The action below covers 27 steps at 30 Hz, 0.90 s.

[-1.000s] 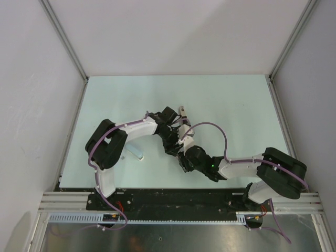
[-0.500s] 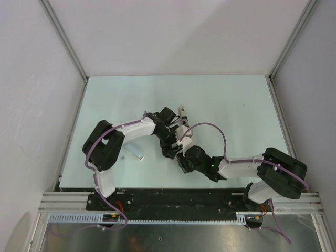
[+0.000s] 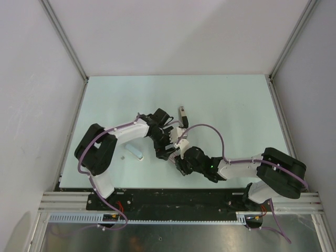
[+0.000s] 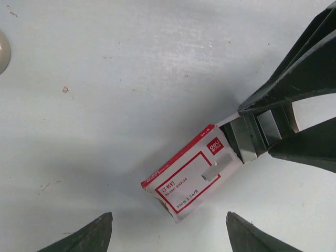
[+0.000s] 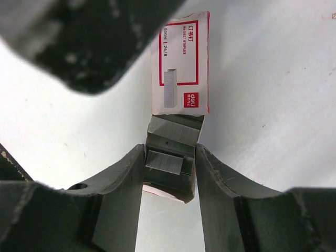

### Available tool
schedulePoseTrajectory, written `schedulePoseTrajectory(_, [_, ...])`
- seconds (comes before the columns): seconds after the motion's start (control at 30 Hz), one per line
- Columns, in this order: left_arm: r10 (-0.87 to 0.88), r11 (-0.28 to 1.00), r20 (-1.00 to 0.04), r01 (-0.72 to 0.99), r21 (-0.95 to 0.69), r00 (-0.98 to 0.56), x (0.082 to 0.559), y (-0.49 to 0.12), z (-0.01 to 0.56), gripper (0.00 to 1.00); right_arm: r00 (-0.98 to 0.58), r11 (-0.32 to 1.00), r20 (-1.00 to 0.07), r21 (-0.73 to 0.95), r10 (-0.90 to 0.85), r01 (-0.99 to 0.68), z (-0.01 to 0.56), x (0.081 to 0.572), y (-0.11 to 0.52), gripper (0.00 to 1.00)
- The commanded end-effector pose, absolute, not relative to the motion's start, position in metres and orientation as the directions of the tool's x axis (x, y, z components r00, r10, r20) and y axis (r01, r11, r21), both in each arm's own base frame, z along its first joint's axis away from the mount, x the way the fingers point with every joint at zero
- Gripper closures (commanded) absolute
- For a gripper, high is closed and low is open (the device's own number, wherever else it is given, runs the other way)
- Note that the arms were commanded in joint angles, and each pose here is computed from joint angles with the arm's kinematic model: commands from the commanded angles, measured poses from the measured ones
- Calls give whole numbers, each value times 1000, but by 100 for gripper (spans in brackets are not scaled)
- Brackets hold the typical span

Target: Unload the staples from the stapler

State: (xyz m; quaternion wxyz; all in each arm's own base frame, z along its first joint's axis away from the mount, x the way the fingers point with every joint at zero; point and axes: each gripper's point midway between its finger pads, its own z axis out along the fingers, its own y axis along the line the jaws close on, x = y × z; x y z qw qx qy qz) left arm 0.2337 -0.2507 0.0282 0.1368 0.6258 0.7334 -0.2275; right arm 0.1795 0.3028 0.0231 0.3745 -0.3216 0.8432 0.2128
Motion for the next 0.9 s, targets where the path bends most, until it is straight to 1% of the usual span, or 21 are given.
schedulePoseTrajectory(0.0, [907, -9, -414, 978, -208, -79, 200, -230, 19, 11, -576, 775, -746, 131, -334, -618, 18, 194, 293, 54])
schedulePoseTrajectory(0.2, [933, 86, -333, 982, -166, -138, 222, -229, 0, 21, -577, 779, -749, 133, -326, -613, 20, 194, 293, 55])
schedulePoseTrajectory(0.37, [943, 96, -304, 985, -144, -137, 223, -231, -9, 24, -572, 779, -755, 132, -322, -613, 24, 194, 292, 54])
schedulePoseTrajectory(0.53, [934, 101, -326, 984, -149, -146, 224, -239, -6, 27, -565, 777, -759, 128, -323, -616, 25, 194, 293, 55])
schedulePoseTrajectory(0.73, [907, 66, -399, 982, -176, -133, 221, -253, 6, 29, -547, 769, -765, 110, -338, -629, 24, 190, 296, 55])
schedulePoseTrajectory(0.87, [906, 71, -400, 980, -186, -141, 222, -257, 3, 30, -540, 770, -770, 102, -339, -629, 24, 190, 296, 55])
